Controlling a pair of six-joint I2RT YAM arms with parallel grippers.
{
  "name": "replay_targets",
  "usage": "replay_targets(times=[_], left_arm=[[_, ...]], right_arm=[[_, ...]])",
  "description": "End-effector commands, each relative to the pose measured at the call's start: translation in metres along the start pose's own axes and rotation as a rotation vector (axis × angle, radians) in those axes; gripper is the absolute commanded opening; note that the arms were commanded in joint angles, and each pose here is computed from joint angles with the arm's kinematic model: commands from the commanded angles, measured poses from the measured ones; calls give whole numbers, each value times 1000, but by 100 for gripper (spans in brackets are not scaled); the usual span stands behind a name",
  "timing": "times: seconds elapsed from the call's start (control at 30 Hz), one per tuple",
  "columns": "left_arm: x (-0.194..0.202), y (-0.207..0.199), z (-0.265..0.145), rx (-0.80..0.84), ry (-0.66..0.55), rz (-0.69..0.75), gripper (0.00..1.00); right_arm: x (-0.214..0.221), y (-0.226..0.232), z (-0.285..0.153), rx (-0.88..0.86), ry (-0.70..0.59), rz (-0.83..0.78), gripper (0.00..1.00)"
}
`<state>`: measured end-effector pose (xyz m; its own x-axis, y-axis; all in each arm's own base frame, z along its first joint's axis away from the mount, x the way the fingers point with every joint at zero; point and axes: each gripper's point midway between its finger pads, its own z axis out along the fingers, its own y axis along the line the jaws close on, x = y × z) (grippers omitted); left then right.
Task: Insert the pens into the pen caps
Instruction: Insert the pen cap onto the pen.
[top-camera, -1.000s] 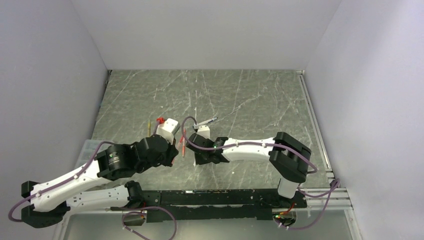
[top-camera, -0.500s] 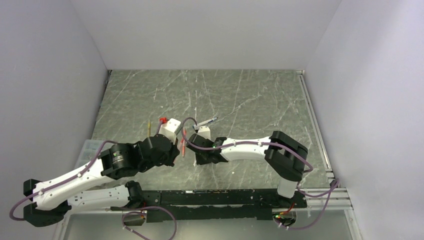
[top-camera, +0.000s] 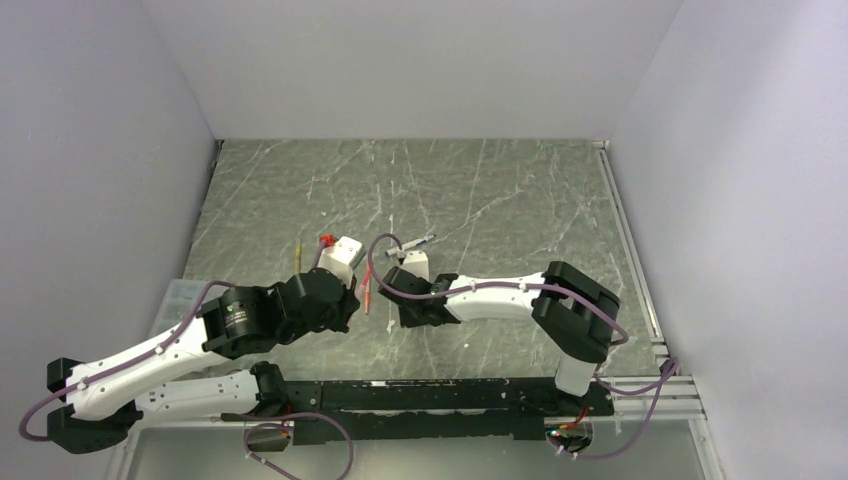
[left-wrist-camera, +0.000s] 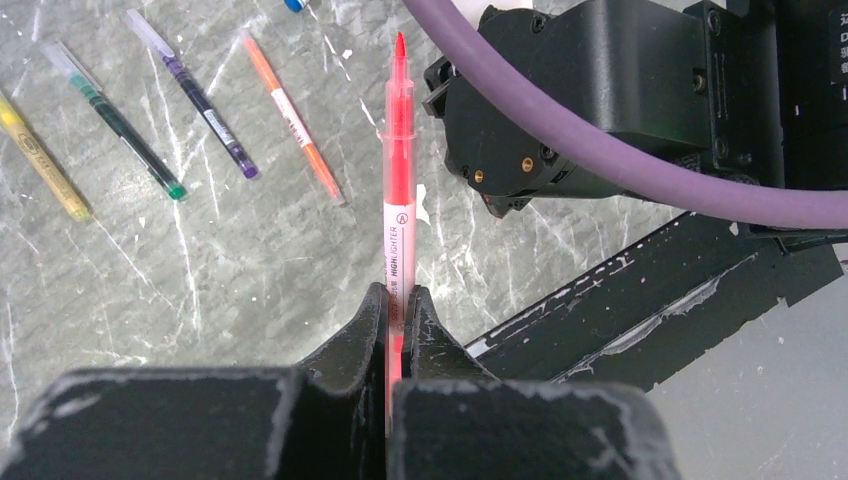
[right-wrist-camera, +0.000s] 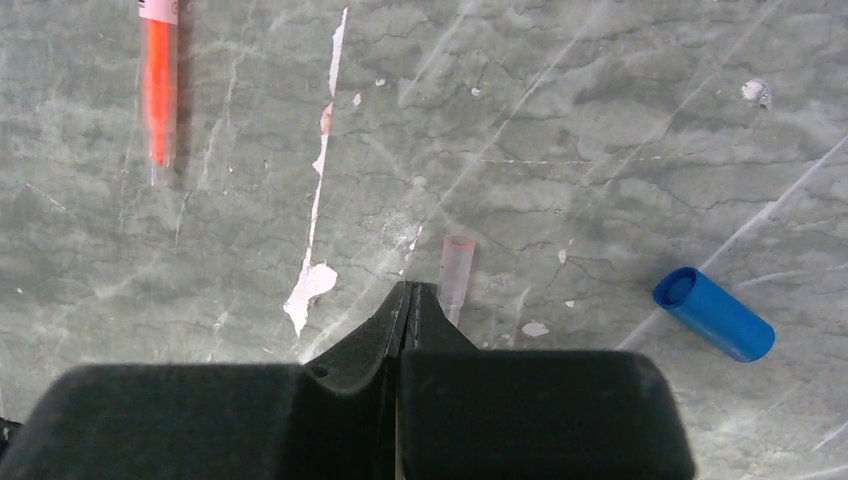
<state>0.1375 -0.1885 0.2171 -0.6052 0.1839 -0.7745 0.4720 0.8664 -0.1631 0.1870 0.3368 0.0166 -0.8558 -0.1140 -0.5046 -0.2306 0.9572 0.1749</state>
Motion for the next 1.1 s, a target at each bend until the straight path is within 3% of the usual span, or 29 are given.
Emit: replay_targets(times=[0.0,0.73,1.0,1.07], left_arm=[[-8,-4,2,13,-32,-1,0],[-12,-7,5,12,-36,13,0],[-10,-6,5,9,-33,13,0],[-10,-5,4,7,-35,10,0]], right_arm=[[1,-21,-5,63,-5,-15,0],[3,-48,-18,151,-7,-47,0],[-18,-47,-33,163,-55,-40,0],[-25,-38,-43,121,-68,-25,12]])
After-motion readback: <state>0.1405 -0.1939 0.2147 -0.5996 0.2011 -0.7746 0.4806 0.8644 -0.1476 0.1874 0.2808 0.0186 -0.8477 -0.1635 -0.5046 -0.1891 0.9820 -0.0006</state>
